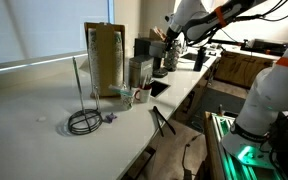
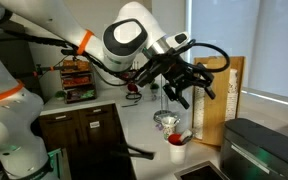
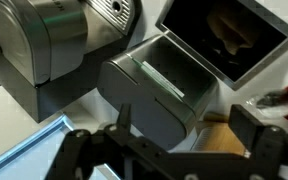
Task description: Open the lid of the bin
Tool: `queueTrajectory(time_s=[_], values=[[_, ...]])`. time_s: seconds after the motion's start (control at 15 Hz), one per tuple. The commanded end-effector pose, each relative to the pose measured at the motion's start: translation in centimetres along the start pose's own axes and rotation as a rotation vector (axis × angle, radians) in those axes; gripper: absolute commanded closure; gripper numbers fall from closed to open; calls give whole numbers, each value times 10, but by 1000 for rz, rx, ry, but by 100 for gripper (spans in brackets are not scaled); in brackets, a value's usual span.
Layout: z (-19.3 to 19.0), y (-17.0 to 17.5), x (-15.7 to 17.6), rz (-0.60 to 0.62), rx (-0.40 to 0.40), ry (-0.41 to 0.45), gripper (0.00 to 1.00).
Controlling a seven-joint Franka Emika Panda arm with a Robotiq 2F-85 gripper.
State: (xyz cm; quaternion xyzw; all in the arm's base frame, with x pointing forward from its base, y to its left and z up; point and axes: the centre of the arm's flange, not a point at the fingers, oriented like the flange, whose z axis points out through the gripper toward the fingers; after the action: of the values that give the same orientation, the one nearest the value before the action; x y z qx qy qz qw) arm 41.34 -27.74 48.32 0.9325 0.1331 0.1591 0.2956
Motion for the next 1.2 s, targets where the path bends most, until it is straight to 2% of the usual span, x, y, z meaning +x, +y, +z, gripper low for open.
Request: queueTrajectory(time_s=[0.0, 0.2, 0.33, 0.4, 0.47, 0.53, 0.8, 0.93, 1.13], values=[[51, 6, 7, -141, -139, -32, 0], [80, 15, 19, -227, -245, -39, 0], [89, 27, 31, -185, -289, -56, 0], [89, 33, 37, -117, -265, -105, 0], [83, 39, 39, -53, -203, -142, 0], [76, 35, 24, -122, -235, -89, 0], [84, 30, 35, -71, -202, -126, 0], [105, 19, 36, -102, -206, -92, 0], [141, 4, 33, -198, -183, -92, 0]])
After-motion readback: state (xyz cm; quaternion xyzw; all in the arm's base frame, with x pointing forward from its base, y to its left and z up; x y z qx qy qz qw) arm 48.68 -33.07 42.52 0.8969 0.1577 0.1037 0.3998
